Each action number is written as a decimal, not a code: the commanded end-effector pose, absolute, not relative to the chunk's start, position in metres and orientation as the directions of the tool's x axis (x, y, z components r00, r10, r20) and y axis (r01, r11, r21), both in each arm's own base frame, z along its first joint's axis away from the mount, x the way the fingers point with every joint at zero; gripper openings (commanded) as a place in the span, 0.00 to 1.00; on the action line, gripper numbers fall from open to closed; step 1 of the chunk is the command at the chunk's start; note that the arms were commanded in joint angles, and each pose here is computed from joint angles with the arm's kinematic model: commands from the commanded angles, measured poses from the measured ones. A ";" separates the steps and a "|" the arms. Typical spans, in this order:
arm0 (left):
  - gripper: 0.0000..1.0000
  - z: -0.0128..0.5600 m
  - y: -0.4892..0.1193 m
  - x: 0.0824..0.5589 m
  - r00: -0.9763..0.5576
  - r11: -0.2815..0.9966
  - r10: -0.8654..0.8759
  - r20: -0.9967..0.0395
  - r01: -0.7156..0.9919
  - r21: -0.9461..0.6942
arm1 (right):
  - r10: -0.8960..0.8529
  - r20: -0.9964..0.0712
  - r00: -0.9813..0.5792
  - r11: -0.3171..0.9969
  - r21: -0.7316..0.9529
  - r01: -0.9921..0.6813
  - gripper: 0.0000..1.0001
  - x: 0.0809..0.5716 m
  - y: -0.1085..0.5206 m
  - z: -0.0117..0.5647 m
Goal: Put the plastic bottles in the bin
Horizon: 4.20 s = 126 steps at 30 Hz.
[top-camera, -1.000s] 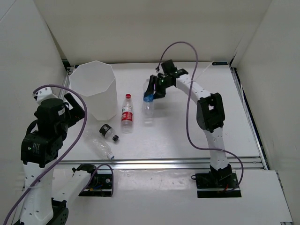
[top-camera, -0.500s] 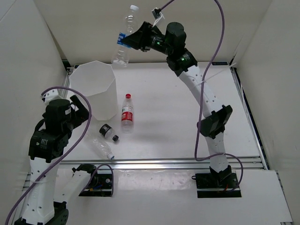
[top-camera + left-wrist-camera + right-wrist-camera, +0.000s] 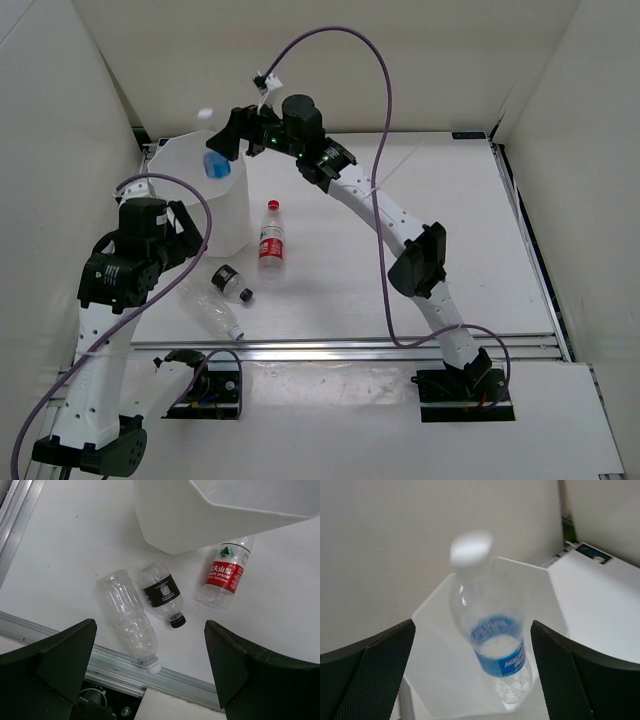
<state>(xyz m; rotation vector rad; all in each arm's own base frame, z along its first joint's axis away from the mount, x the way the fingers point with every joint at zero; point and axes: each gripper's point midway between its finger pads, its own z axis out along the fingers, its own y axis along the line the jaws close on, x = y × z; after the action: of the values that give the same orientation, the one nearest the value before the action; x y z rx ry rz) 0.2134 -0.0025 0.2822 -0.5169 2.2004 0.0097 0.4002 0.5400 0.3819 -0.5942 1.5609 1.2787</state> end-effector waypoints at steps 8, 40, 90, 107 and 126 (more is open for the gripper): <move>1.00 0.283 -0.001 0.213 -0.430 0.875 -0.443 -0.786 -0.398 -0.275 | 0.309 -0.753 -0.581 0.595 0.629 -0.500 1.00 0.434 0.356 0.387; 1.00 0.248 0.013 0.197 -0.479 0.839 -0.464 -0.745 -0.508 -0.195 | -0.139 -0.078 -0.987 0.454 0.881 -0.133 1.00 0.387 0.461 0.079; 1.00 0.219 0.016 0.188 -0.444 0.787 -0.533 -0.720 -0.573 -0.228 | 0.333 -0.775 -0.537 0.171 0.610 -0.774 0.22 0.408 0.444 0.475; 1.00 0.194 0.004 0.190 -0.488 0.770 -0.581 -0.652 -0.589 -0.245 | 0.245 -0.869 -0.429 0.256 0.485 -0.836 1.00 0.385 0.494 0.445; 1.00 0.116 -0.012 0.172 -0.480 0.657 -0.724 -0.496 -0.699 -0.283 | 0.115 -0.863 -0.492 0.428 0.491 -0.759 1.00 0.354 0.378 0.450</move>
<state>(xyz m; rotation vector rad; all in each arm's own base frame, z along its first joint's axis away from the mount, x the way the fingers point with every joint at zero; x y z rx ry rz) 0.1686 -0.0068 0.1214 -1.0426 2.3069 -0.0111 0.3605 0.3694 0.4880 -0.4968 1.6444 1.1861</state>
